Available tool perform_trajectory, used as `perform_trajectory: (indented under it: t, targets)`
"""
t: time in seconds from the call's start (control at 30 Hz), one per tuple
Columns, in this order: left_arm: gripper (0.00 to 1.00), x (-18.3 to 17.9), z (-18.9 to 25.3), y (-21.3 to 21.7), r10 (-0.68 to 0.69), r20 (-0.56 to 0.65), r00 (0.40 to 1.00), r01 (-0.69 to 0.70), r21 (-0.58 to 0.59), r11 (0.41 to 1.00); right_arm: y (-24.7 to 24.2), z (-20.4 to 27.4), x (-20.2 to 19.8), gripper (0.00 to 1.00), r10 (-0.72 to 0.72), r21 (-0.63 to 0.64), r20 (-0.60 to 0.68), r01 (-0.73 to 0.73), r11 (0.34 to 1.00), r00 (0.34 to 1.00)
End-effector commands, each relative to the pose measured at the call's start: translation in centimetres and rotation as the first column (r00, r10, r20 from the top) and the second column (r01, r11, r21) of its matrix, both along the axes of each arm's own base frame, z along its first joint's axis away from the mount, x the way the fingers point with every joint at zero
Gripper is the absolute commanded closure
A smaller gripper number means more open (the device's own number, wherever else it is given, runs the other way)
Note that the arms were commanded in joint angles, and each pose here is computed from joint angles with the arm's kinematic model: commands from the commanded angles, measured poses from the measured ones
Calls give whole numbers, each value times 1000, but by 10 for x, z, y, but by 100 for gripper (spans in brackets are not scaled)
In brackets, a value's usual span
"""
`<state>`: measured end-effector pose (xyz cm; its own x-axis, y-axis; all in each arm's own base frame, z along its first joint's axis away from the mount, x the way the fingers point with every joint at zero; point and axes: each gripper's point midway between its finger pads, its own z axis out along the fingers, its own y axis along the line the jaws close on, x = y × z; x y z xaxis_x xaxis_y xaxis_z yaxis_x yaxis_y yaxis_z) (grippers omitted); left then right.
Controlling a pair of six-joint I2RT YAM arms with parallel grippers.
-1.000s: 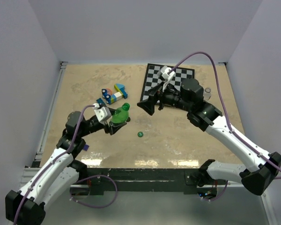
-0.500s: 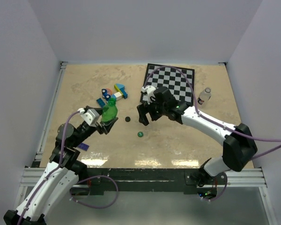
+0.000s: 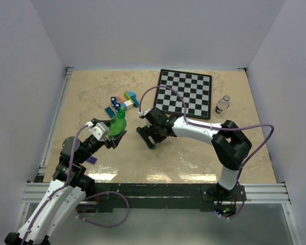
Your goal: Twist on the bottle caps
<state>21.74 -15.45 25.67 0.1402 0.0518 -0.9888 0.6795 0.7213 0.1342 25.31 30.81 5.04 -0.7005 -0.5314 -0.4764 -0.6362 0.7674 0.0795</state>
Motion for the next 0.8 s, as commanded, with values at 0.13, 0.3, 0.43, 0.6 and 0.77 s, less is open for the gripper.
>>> perform_trajectory:
  t: [0.13, 0.3, 0.43, 0.6, 0.77]
  targets:
    - [100, 5, -3, 4, 34, 27, 999, -34, 0, 999, 21, 3, 0, 19, -43, -63, 25, 45, 997, 999]
    - [100, 5, -2, 9, 58, 40, 997, -58, 0, 998, 24, -4, -6, 33, -51, -104, 9, 51, 993, 999]
    - [100, 5, -2, 9, 58, 38, 998, -58, 2, 998, 22, -7, -6, 43, -59, -126, 9, 59, 990, 998]
    - [100, 5, -3, 8, 55, 39, 998, -56, 6, 998, 22, -11, -7, 46, -50, -150, 11, 51, 987, 999]
    - [100, 5, -4, 8, 49, 39, 998, -50, 8, 999, 24, -12, -7, 50, -48, -150, 12, 49, 987, 999]
